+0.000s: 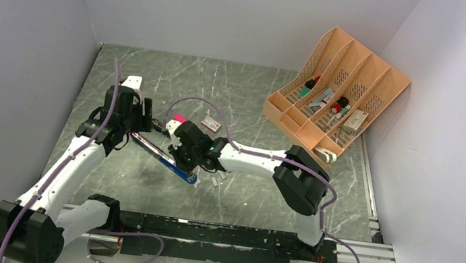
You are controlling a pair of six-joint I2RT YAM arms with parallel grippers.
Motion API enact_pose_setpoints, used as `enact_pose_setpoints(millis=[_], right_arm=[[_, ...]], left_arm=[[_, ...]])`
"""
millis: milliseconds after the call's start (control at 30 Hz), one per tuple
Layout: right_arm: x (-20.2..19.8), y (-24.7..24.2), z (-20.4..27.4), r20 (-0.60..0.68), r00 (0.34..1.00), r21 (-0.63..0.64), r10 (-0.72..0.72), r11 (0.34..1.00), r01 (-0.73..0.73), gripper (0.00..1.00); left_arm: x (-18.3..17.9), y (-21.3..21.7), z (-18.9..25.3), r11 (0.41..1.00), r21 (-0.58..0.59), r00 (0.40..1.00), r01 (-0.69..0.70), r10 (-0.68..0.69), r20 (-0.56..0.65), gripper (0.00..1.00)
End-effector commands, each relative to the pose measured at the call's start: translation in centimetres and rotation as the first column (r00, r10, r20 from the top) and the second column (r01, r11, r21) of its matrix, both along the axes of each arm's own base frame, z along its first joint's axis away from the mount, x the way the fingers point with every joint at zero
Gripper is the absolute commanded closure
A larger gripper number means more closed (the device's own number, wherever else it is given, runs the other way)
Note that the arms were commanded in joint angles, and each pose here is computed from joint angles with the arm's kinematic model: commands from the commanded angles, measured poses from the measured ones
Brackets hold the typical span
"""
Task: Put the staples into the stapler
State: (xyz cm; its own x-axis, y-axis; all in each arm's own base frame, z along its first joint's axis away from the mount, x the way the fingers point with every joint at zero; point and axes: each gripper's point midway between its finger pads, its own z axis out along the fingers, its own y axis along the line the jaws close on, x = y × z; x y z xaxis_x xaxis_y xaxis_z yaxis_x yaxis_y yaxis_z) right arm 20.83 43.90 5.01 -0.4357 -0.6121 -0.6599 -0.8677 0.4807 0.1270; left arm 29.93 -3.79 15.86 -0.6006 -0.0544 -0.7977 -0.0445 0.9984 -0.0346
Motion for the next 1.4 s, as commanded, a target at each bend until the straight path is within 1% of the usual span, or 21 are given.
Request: enact_pose_setpoints(millis=[0, 233, 400, 900, 1067, 1367], right_arm=[[-0.6, -1.0, -2.0, -0.03, 1.0, -0.077, 0.0, 0.997, -0.002, 1.0], [-0.3, -1.4, -2.3, -0.015, 1.0, -0.1, -0.017, 0.995, 0.015, 1.0], [-0.3, -1.5, -2.3, -0.013, 1.0, -0.093, -0.021, 0.995, 0.02, 1.0], [0.2, -0.5, 1.9, 0.078, 0.997, 0.09, -0.023, 0.996, 0.016, 1.0], [0.0, -0.4, 2.2, 0.083, 0.996, 0.103, -0.022, 0.995, 0.013, 1.0], [0.2, -0.3, 2.0, 0.087, 0.996, 0.09, -0.022, 0.996, 0.014, 1.0]], left_arm=[[0.2, -0.6, 0.8, 1.0, -0.007, 0.999, 0.029, -0.029, 0.032, 0.26], [0.2, -0.6, 0.8, 1.0, -0.005, 0.999, 0.029, -0.029, 0.032, 0.26], [0.2, -0.6, 0.8, 1.0, -0.004, 0.999, 0.03, -0.03, 0.032, 0.26], [0.3, -0.6, 0.8, 1.0, -0.004, 0.999, 0.03, -0.03, 0.031, 0.26], [0.2, -0.7, 0.7, 0.999, -0.004, 0.999, 0.031, -0.031, 0.03, 0.26], [0.2, -0.7, 0.7, 1.0, -0.004, 0.999, 0.031, -0.031, 0.031, 0.26]])
